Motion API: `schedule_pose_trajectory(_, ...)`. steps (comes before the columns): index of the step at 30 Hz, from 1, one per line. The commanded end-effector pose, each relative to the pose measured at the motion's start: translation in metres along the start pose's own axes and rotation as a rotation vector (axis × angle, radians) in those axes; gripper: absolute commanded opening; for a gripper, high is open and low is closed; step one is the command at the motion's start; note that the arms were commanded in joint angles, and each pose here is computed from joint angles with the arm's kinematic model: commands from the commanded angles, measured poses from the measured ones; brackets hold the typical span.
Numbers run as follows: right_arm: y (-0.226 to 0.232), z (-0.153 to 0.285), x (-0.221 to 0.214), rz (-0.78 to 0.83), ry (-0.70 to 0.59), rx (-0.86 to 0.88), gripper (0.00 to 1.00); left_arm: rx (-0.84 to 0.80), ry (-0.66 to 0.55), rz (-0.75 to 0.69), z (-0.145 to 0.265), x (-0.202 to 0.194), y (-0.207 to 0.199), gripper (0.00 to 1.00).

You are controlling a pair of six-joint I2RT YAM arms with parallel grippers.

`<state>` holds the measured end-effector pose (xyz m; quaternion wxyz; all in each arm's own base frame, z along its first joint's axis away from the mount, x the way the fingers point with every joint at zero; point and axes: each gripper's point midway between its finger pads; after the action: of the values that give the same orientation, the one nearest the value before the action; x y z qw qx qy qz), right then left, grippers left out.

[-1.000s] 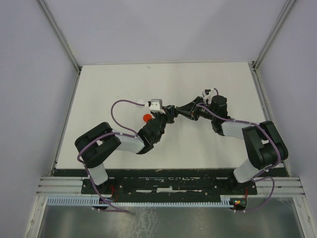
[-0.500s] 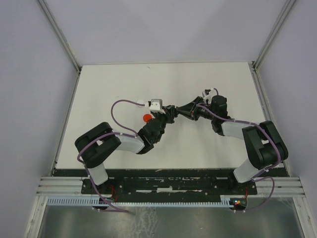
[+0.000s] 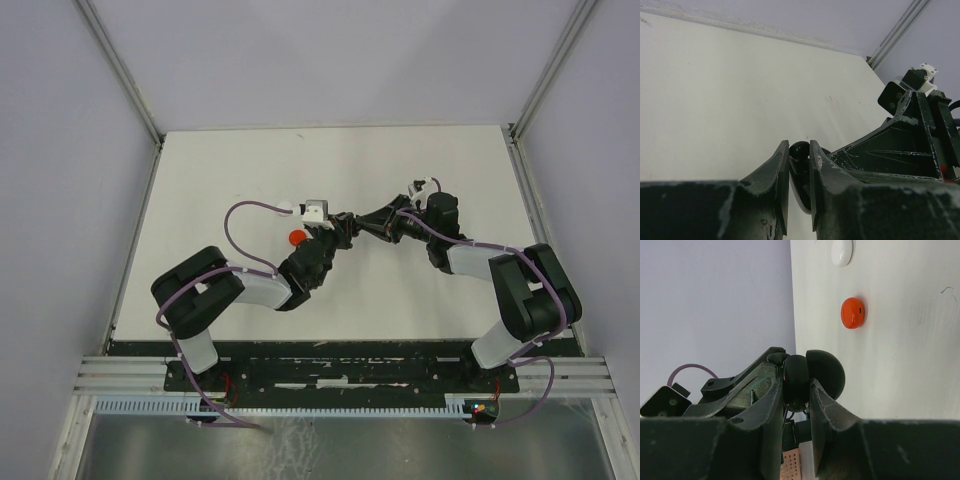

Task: Insert the wireless bluetooth earbuds into the charging case
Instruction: Place the earbud in the charging case.

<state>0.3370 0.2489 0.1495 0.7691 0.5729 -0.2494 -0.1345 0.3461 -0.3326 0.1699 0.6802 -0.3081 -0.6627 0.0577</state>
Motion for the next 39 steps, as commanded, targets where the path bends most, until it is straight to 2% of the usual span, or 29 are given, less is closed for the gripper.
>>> schedule_pose_trajectory(1, 0.032, 0.002, 0.009, 0.080, -0.030, 0.079, 0.06, -0.018, -0.022, 0.059, 0.000, 0.005, -0.009, 0.03)
schedule_pose_trajectory(39, 0.034, 0.003, 0.009, 0.083, -0.032, 0.084, 0.06, -0.035, 0.002, 0.046, 0.008, -0.006, -0.007, 0.03)
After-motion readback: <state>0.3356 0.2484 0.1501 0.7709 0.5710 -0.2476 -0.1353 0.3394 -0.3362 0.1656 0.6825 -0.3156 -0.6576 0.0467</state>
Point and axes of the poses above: each gripper's point midway between its finger pads, its own z axis back along the fingers, its own y axis along the line the jaws close on, x = y × z, and after that the axes turned 6 degrees about z, right-handed
